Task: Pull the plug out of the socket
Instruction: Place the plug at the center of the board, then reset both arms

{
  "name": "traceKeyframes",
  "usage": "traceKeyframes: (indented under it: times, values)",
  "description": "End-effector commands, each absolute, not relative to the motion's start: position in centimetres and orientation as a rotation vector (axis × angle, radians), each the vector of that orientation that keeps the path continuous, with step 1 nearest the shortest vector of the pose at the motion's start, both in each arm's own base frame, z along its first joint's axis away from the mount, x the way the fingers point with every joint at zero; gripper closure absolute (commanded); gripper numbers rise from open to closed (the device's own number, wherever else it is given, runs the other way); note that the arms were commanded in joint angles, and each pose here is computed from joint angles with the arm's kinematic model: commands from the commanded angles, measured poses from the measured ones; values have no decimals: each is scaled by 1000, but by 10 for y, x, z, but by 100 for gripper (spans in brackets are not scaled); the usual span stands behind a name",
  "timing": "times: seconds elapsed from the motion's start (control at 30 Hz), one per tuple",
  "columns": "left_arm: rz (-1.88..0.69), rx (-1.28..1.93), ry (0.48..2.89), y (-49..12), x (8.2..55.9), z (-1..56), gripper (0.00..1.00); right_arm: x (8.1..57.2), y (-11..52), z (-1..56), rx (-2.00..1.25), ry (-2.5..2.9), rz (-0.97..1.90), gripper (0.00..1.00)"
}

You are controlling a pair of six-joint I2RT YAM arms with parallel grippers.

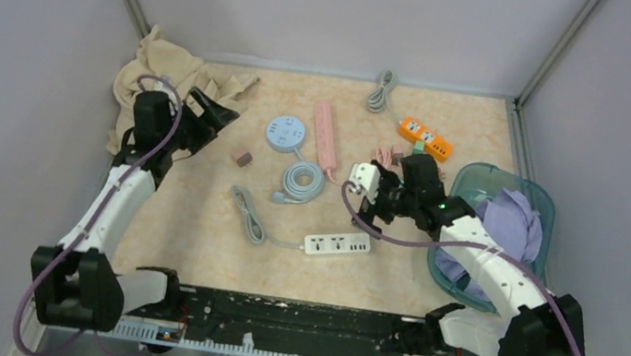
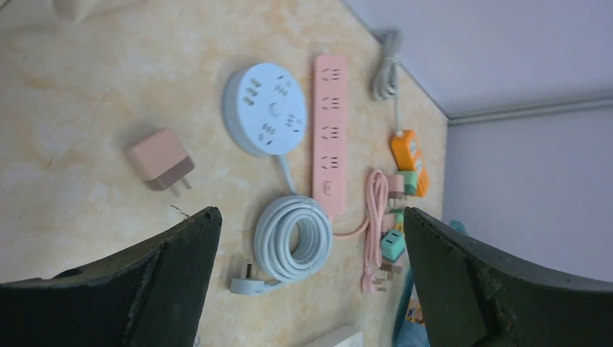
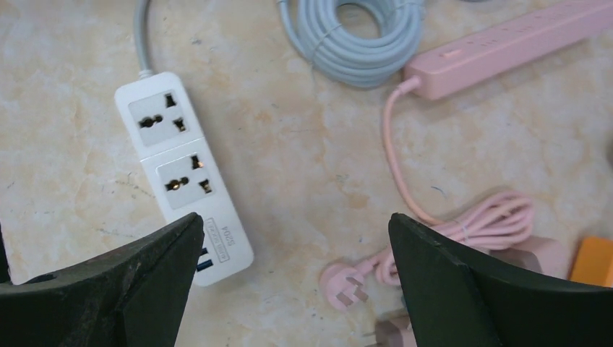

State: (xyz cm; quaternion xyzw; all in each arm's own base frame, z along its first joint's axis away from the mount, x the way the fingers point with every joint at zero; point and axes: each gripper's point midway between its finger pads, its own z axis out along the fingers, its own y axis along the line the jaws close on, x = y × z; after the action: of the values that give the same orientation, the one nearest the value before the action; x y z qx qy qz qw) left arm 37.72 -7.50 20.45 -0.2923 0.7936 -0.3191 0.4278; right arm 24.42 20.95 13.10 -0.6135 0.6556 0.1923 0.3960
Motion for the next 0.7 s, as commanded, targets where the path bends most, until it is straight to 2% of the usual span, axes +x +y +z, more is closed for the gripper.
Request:
traceKeyframes:
  times: [0.0,0.2,0.4,0.67]
  values:
    - [-853,-283,1812,-95,349,277,1,272,200,216,-1286,1571,493,1]
    - [-898,99,1614,-119,302,353,0,294,175,318,-934,1608,449,1]
    - [-889,286,1495,-130,266,410,0,267,165,416,-924,1508,413,1]
    - [-875,386,1355,-135,224,464,0,233,155,487,-707,1439,534,1]
